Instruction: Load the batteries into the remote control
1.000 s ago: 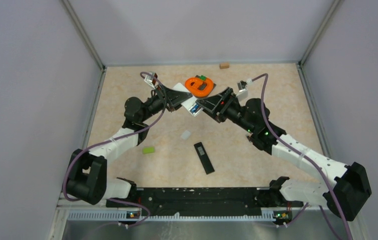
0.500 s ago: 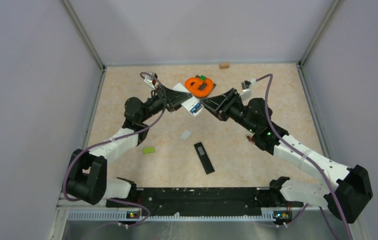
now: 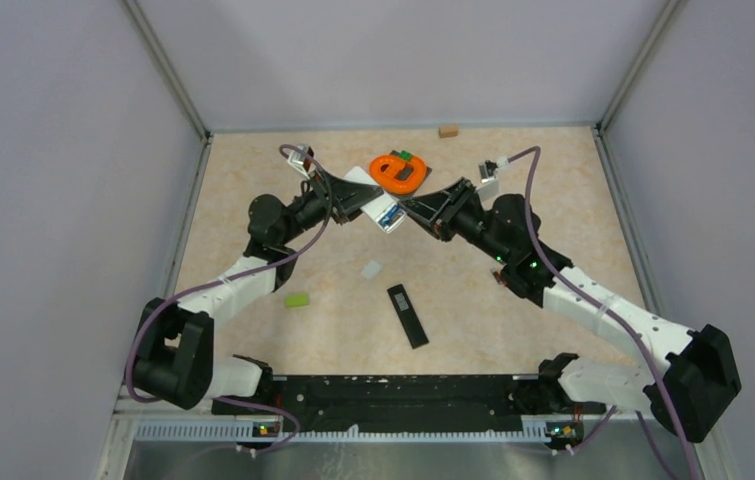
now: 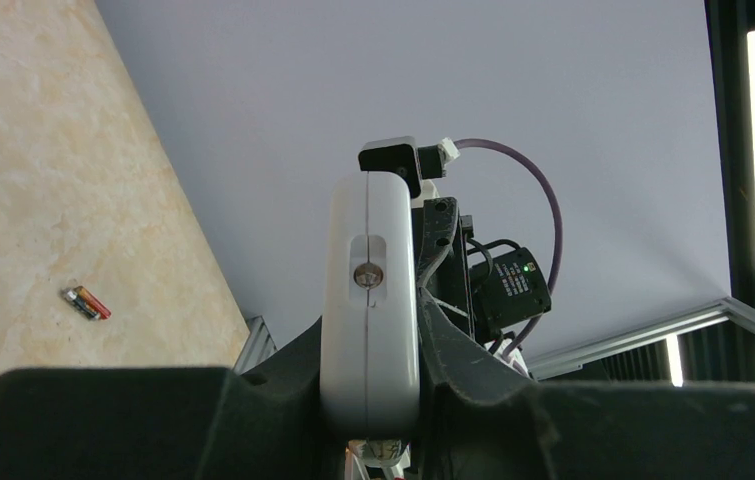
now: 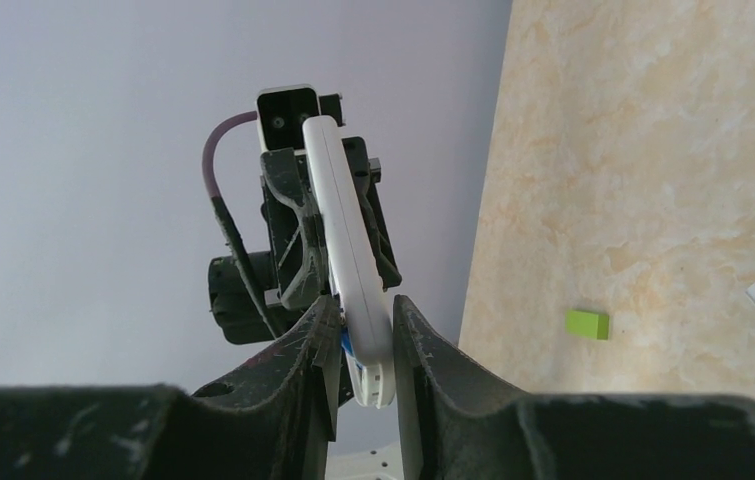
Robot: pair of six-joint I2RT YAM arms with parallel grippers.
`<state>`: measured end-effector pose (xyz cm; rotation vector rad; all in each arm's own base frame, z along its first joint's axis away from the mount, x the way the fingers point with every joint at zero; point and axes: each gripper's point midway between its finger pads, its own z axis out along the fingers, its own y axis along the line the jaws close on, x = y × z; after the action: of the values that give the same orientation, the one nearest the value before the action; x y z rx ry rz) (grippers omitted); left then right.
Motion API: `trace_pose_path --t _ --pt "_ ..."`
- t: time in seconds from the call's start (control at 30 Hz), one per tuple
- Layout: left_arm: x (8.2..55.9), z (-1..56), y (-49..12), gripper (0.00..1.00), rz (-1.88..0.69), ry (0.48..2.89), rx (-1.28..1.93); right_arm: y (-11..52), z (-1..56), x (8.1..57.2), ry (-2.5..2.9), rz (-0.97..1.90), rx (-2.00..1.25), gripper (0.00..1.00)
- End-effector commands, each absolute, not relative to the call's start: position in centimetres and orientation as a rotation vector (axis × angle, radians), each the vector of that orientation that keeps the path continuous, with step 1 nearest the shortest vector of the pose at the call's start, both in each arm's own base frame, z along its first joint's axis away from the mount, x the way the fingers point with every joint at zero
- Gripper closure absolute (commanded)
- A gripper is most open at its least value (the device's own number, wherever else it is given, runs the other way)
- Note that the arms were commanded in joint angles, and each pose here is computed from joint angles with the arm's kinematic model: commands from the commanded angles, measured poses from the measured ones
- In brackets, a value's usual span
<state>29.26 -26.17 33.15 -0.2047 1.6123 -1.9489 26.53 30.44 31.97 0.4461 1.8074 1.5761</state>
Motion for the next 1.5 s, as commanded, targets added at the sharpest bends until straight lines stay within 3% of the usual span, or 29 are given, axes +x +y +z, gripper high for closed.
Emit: trace_pose_path --t 0.0,0.6,1.03,1.47 --pt "27.9 36.4 -25.7 1.00 -1.982 1.488 -0.118 31.1 32.1 26.1 1.819 1.594 0.357 0.75" --pt "28.1 38.0 -25.5 1.00 -2.006 1.451 -0.144 32.2 26.5 25.3 2.020 1.338 0.051 0.81" --pt "28.0 39.4 -25.0 1.00 -2.102 1.409 -0.235 32.1 21.8 25.3 2.052 0.911 -0.221 0.82" --pt "28.4 38.8 -25.1 1.00 -2.152 1.476 -0.350 29.7 18.8 27.0 2.025 0.536 -0.369 0.69"
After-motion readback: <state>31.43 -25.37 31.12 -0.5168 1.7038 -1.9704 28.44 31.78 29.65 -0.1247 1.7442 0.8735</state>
